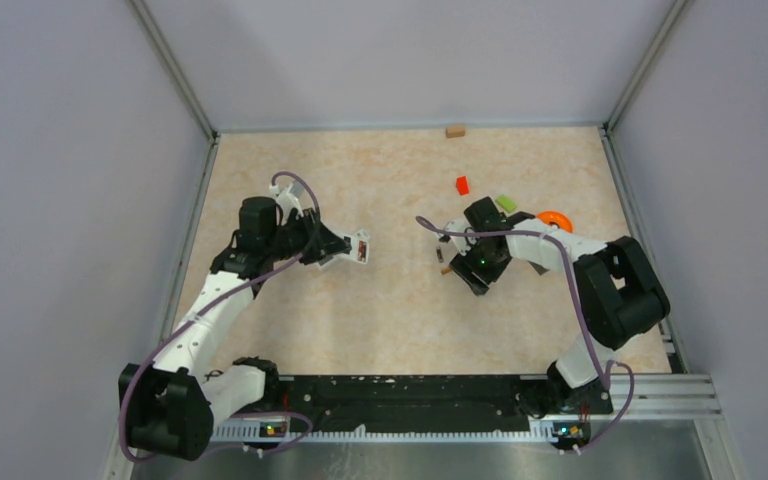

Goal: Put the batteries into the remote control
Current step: Pick up the battery cover at the center of the board, then load the battery cover into the remote control.

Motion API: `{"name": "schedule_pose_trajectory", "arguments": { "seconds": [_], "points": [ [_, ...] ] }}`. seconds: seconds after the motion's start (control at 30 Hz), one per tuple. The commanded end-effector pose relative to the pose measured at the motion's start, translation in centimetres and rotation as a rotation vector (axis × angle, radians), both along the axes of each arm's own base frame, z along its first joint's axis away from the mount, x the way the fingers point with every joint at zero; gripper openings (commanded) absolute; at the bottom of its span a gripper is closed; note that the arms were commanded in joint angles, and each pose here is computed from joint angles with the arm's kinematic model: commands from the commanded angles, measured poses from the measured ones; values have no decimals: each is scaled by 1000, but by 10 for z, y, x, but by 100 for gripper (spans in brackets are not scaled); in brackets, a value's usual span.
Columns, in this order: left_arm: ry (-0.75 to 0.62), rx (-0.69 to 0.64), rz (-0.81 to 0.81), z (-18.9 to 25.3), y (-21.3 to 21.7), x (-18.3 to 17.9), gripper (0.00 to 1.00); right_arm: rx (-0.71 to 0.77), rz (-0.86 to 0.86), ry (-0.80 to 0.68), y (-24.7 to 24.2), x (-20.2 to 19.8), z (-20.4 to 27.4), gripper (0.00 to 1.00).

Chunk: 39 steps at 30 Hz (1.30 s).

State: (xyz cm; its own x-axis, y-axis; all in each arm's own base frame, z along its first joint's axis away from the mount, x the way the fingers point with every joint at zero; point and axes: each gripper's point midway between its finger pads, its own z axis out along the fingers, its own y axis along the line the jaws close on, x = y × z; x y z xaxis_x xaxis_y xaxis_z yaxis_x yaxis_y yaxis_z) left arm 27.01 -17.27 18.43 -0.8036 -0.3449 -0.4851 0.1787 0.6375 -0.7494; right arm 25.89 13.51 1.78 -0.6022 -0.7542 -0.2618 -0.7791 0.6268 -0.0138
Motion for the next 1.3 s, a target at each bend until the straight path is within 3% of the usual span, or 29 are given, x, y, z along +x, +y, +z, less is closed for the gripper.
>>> {"name": "schedule_pose_trajectory", "arguments": {
  "seconds": [0.0, 0.1, 0.23, 0.67, 0.9, 1.27],
  "points": [
    [-55, -27, -10, 13, -2, 6, 0, -26, 11, 15, -8, -5, -1, 58],
    [-55, -29, -11, 13, -3, 6, 0, -23, 9, 3, -8, -2, 0, 48],
    [-53, -32, -18, 11, -3, 5, 0, 6, 6, -31, -2, 4, 8, 44],
    [35, -161, -118, -4, -29, -3, 0, 296, 191, -298, 76, -9, 87, 43],
    [30, -164, -210, -7, -59, -13, 0, 491, 393, -477, 133, -33, 141, 43],
    [-46, -152, -251, -8, -84, -26, 0, 515, 430, -520, 174, -42, 156, 43]
  ]
}}
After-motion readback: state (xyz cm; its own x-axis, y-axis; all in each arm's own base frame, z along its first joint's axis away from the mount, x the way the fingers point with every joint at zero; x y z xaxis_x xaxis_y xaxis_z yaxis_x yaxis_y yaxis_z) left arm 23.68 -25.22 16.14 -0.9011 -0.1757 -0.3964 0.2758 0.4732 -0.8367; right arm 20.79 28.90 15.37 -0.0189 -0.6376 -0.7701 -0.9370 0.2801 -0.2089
